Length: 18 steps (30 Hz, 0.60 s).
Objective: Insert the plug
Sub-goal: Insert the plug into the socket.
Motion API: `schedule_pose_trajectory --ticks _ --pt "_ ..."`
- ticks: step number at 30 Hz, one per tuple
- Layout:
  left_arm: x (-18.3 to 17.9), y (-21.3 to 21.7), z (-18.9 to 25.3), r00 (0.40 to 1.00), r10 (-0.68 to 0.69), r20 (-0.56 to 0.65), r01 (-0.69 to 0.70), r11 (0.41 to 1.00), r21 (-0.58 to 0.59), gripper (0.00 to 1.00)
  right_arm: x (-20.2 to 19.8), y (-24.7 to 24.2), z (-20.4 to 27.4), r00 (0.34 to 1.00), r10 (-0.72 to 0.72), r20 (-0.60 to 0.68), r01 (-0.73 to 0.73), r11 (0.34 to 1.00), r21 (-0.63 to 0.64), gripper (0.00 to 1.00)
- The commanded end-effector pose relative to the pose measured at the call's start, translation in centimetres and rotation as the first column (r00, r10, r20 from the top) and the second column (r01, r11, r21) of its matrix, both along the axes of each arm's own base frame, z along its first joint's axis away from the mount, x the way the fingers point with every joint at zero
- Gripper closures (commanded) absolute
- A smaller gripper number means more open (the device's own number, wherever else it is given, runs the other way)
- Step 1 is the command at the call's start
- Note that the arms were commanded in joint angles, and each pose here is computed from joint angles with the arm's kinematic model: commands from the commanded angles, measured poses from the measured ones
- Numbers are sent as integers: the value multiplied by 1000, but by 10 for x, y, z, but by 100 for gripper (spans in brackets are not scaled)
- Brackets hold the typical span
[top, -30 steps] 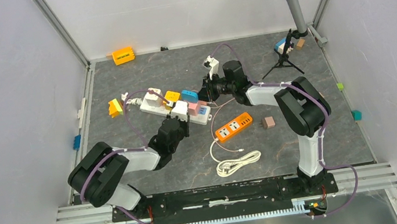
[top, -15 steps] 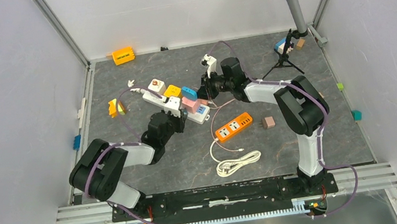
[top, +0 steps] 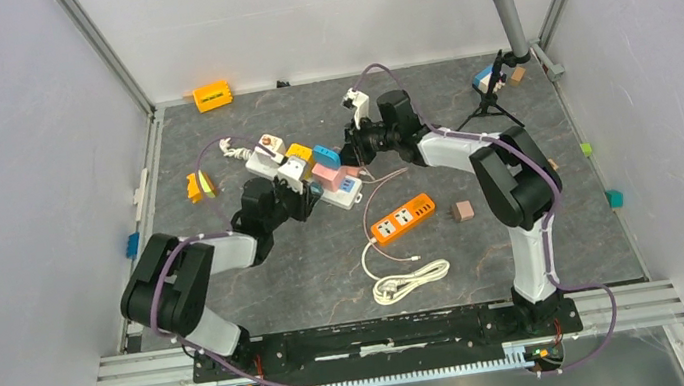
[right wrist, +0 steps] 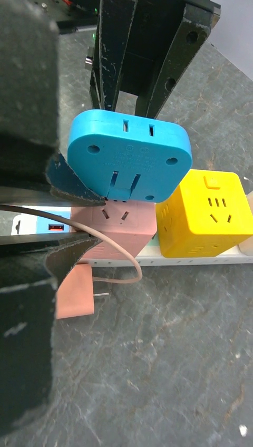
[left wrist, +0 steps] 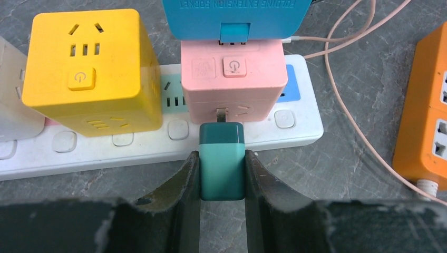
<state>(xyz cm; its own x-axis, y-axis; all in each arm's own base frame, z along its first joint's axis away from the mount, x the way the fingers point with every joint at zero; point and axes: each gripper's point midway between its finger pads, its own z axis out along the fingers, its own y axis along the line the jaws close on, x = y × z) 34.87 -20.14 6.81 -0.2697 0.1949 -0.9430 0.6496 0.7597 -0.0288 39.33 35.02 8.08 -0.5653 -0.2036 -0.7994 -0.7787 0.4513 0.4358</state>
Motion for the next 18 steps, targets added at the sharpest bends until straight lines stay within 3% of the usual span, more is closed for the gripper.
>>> schedule_pose_trajectory --ticks 1,5,14,18 --pt "39 -70 121 921 -174 350 236 962 -141 98 -219 -24 -125 627 163 -762 -389 913 -125 100" --pt "50 -80 127 936 -188 298 239 961 -143 98 -221 -26 -128 616 164 -770 -400 908 -127 100" --pt "72 -65 123 955 19 296 6 996 -85 98 -232 -30 -131 583 181 -792 -421 901 -104 100" --pt "72 -71 121 945 5 327 29 995 -100 98 -236 -33 -132 571 188 -799 -433 896 -99 100"
